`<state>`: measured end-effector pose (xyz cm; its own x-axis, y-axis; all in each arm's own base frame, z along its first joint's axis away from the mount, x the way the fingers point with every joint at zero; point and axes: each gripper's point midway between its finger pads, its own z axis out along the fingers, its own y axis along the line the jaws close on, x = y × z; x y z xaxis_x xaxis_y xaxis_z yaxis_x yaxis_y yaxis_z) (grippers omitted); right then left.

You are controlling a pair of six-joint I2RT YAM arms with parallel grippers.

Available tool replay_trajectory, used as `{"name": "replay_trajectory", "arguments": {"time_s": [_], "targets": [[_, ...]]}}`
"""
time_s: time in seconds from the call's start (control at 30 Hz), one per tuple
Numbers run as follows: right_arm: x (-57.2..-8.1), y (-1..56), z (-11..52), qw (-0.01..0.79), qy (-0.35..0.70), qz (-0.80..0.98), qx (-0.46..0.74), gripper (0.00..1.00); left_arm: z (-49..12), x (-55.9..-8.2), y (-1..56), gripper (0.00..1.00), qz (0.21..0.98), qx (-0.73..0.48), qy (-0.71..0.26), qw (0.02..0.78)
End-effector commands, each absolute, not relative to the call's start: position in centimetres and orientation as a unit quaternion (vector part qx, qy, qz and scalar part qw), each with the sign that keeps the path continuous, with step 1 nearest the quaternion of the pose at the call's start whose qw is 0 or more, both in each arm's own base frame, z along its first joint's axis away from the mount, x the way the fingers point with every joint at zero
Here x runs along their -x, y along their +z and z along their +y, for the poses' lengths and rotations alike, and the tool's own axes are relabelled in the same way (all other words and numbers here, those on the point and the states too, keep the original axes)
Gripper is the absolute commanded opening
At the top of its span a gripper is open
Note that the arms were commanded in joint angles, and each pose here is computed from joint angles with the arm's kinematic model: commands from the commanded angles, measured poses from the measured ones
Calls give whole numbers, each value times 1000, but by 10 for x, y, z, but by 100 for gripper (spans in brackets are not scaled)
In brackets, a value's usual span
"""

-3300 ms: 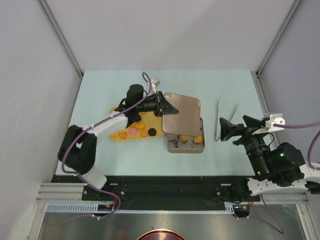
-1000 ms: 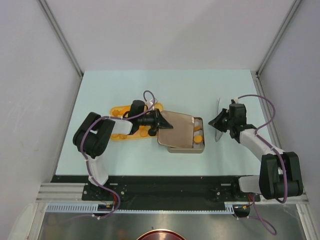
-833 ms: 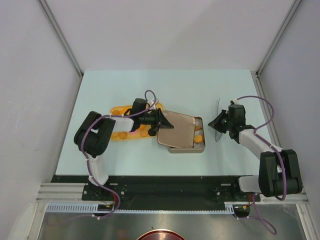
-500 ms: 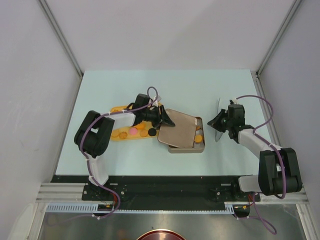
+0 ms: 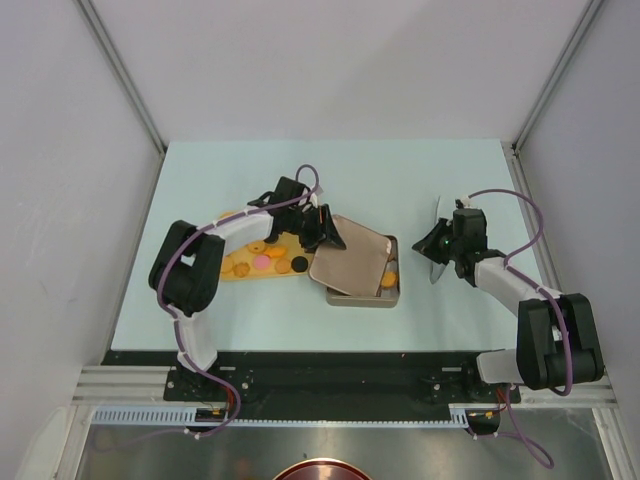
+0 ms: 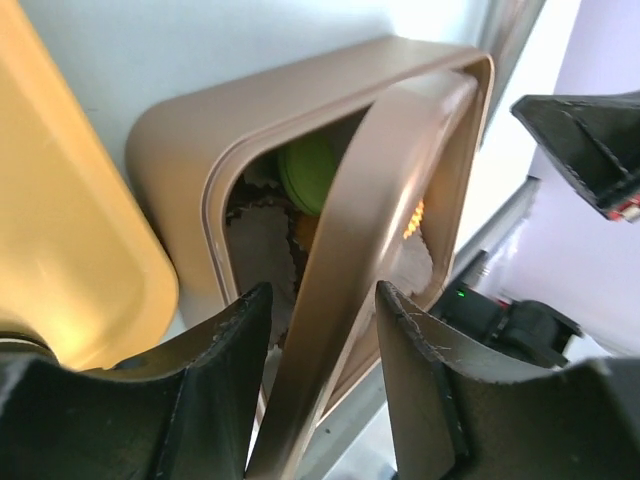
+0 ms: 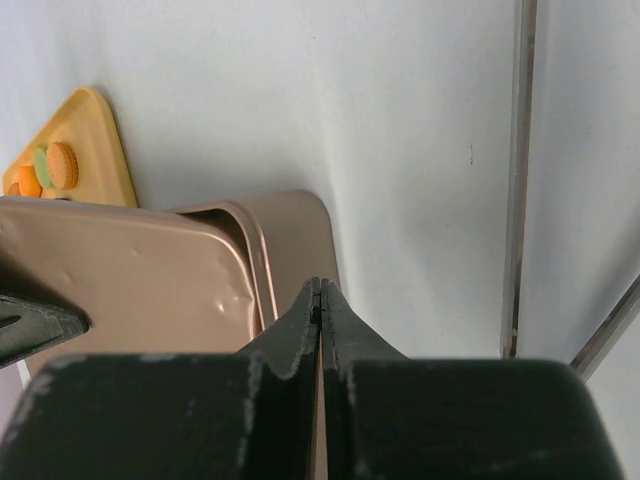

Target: Pack the cookies

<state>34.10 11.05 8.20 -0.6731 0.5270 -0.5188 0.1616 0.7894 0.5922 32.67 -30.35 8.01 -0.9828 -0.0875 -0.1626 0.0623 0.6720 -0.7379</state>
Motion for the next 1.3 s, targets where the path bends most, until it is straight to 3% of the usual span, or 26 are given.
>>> {"name": "replay_trajectory", "arguments": {"time_s": [0.0,0.17,0.27,0.3,0.33,0.53,0.63,1.27], "targets": [[-346,87,112,369,260,873,-187,0,-241,-315,18,55,969,18,-235,75],[-346,86,113,367,260,874,-183,0,-245,-312,16,55,964,14,-255,75],[-345,88,113,370,259,873,-182,0,-247,-314,25,61,958,12,-273,86],[-345,89,113,372,260,872,-181,0,-248,-317,31,71,957,12,-275,93],[-345,91,113,375,260,872,-180,0,-248,-317,34,76,956,10,-277,95],[-345,93,113,376,263,870,-179,1,-248,-324,49,87,953,8,-283,107],[-346,95,114,378,264,869,-179,1,-245,-325,51,100,954,8,-277,112],[-347,96,117,379,272,867,-177,1,-226,-350,99,100,958,11,-217,187]]}}
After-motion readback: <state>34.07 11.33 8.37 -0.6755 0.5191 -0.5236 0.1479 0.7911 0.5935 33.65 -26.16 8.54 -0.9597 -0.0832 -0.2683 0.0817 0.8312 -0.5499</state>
